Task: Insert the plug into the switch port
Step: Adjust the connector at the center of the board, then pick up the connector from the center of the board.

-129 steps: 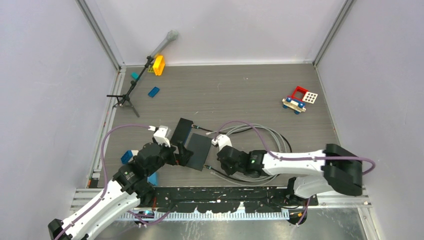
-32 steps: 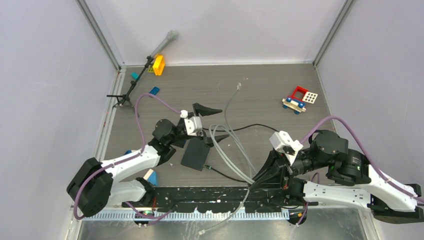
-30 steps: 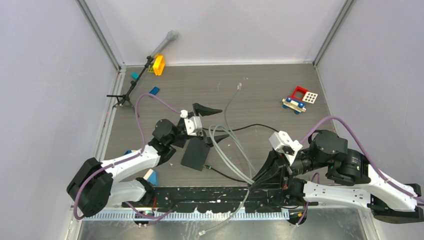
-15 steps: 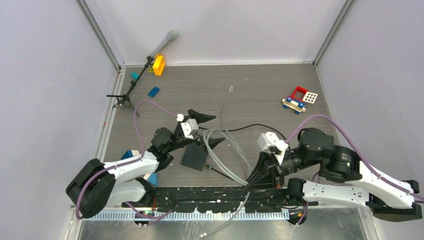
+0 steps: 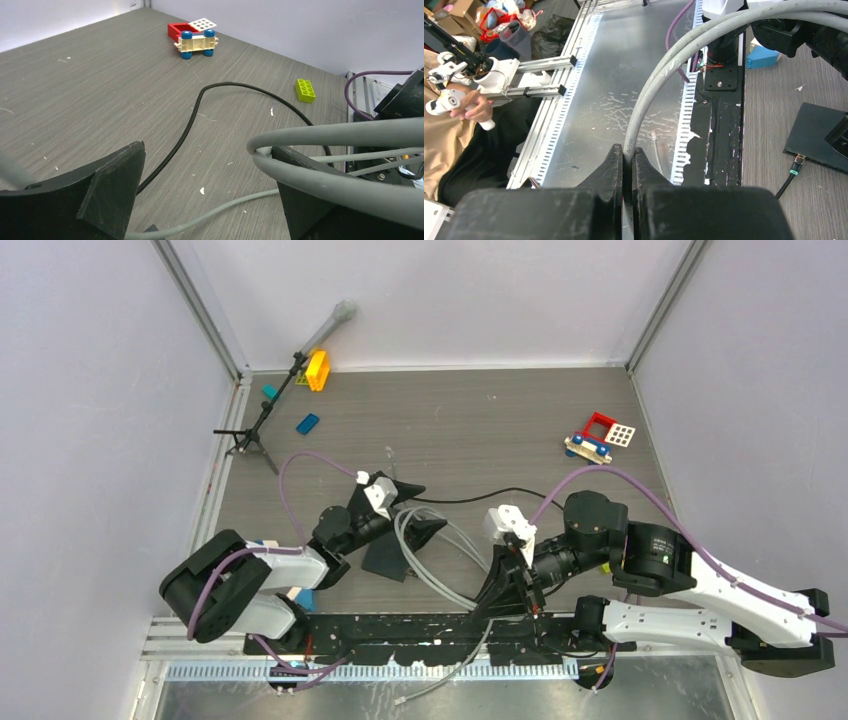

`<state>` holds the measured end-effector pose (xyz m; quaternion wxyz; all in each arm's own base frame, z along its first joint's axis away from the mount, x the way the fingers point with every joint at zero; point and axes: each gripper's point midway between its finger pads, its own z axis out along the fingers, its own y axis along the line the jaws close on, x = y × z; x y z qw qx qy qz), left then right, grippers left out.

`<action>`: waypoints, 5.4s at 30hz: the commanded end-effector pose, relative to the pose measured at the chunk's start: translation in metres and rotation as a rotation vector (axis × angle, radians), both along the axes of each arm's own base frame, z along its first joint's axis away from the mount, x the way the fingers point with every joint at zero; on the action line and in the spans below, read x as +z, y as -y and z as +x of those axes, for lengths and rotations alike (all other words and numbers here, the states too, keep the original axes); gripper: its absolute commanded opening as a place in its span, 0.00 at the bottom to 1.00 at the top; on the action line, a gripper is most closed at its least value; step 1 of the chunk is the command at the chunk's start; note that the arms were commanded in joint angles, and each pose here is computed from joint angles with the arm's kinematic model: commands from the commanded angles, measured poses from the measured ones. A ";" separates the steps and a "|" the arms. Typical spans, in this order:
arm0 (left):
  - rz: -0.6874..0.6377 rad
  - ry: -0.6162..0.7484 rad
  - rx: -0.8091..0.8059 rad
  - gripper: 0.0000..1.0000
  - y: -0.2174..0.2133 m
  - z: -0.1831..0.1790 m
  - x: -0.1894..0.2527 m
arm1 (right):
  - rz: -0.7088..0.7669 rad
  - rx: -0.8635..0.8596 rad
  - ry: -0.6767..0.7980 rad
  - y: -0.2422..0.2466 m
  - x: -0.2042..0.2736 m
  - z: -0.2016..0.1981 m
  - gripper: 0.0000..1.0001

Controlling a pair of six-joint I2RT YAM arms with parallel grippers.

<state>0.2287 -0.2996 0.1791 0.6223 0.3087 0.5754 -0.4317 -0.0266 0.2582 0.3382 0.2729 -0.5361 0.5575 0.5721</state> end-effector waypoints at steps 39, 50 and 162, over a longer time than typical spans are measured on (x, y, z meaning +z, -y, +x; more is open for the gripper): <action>-0.066 -0.218 0.012 0.00 -0.028 -0.055 0.143 | -0.026 -1.083 0.232 0.073 0.039 0.167 0.58; -0.019 -0.561 0.419 0.00 -0.049 -0.015 0.135 | -0.044 -1.183 0.287 0.092 0.051 0.180 0.66; 0.215 -0.778 0.863 0.97 -0.169 -0.004 -0.028 | -0.709 -0.911 -0.075 -0.083 -0.274 0.192 0.44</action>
